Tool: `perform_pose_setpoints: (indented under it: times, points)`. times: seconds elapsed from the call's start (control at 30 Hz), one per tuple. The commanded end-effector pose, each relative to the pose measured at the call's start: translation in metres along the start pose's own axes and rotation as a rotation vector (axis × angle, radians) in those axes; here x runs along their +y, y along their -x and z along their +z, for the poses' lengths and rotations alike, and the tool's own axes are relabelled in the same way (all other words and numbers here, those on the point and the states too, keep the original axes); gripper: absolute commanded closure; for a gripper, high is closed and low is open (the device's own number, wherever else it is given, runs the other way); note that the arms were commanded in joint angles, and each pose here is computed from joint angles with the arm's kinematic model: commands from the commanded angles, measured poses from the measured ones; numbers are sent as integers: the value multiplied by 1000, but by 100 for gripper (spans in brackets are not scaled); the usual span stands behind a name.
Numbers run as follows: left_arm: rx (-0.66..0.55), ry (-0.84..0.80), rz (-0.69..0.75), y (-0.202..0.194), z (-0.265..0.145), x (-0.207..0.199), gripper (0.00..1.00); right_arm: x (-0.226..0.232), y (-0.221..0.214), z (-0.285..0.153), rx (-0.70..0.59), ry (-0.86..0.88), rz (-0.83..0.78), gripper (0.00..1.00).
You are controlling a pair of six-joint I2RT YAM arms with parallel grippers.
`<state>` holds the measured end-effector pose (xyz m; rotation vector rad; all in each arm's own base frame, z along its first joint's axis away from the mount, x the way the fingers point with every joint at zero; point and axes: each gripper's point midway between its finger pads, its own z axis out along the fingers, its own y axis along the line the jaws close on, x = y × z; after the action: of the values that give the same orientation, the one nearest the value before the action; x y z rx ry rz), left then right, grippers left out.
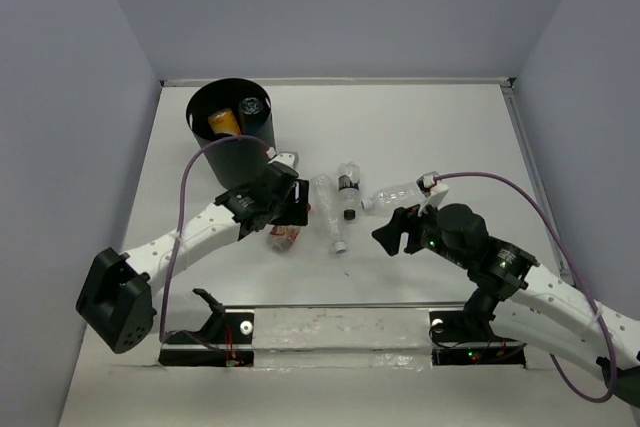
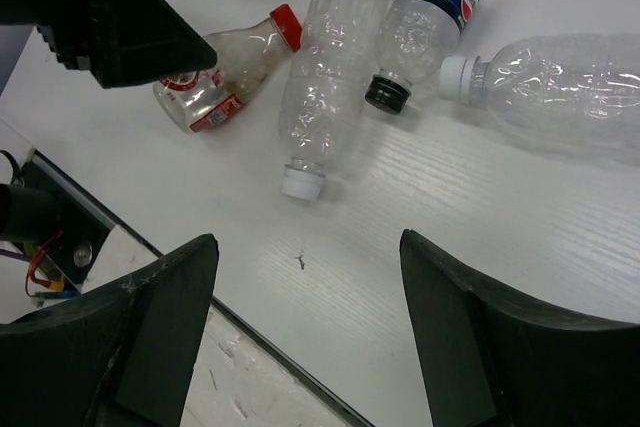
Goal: Put the plastic bottles in the bin
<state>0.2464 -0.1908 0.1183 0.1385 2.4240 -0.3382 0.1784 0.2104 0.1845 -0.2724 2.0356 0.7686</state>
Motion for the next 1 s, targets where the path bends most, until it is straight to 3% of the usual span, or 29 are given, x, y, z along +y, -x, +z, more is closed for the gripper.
perform_pose_setpoints:
  times: [0.0,0.4,0.73,0.97]
  points:
    - [55,104,37,-19,17,17,19,14,25,-7,-82,44,12,21]
    - [98,284,3,-42,34,49,15,15,28,-11,-87,54,10,21]
    - [133,207,1,-54,42,33,15,15,28,-12,-94,54,6,21]
    - [139,216,-23,-62,52,32,24,16,34,-15,-115,58,-1,21]
